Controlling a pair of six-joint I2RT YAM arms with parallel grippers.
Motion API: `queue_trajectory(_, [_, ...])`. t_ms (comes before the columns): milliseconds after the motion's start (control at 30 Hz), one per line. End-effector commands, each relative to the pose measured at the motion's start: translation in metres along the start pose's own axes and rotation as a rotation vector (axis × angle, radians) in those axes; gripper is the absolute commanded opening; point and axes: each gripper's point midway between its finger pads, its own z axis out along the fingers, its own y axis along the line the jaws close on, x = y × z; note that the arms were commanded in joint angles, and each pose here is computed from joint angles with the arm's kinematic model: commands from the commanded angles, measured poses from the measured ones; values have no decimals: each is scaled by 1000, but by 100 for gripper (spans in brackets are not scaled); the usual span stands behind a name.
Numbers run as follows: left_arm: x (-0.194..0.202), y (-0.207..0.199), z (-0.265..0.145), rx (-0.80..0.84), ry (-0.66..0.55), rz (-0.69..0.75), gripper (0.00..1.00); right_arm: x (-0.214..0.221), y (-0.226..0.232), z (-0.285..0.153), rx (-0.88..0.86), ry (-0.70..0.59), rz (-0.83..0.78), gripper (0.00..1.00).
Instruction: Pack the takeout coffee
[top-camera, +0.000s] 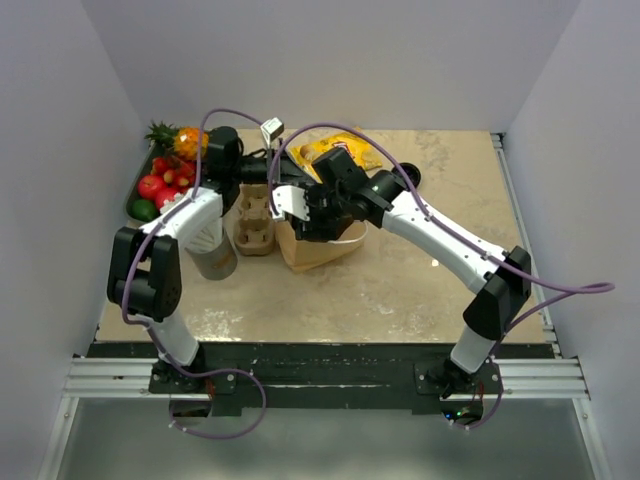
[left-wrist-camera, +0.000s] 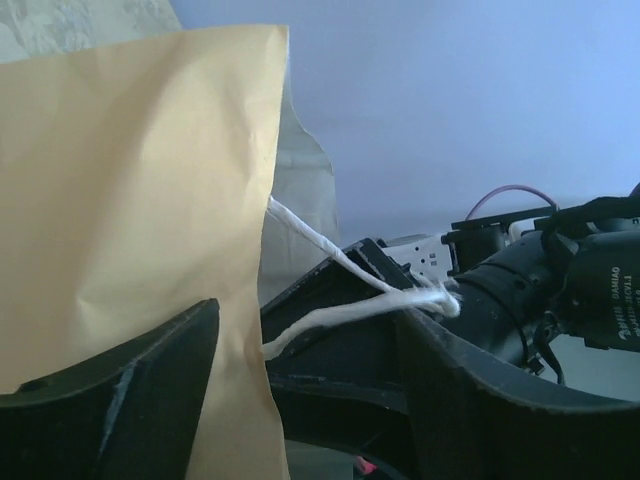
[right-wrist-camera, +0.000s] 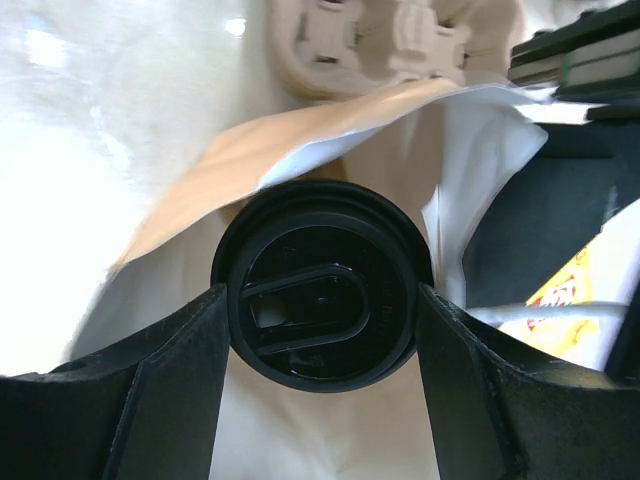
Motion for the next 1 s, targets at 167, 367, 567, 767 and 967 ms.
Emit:
queue_trajectory(167, [-47,-30,-25,-77,-98,294,92,-23,-62,-24,198,-107,-31,0])
queue_trajectory(367, [-74,-27,-47,-275,-180,444,96,-33,-70,-31,210,-130,-47,0])
queue_trajectory(567, [-76,-15,-57,-271,-193,386,98,-19,-63,-3,129,-92,-18,0])
queue_trajectory(767, [-97,-34,-70,-243,-238,445,99,-8,-77,7,165,-62,2,0])
queue_trajectory(967, [-106,-11,-97,-457,-303,471,99,9,-78,20,137,-28,29,0])
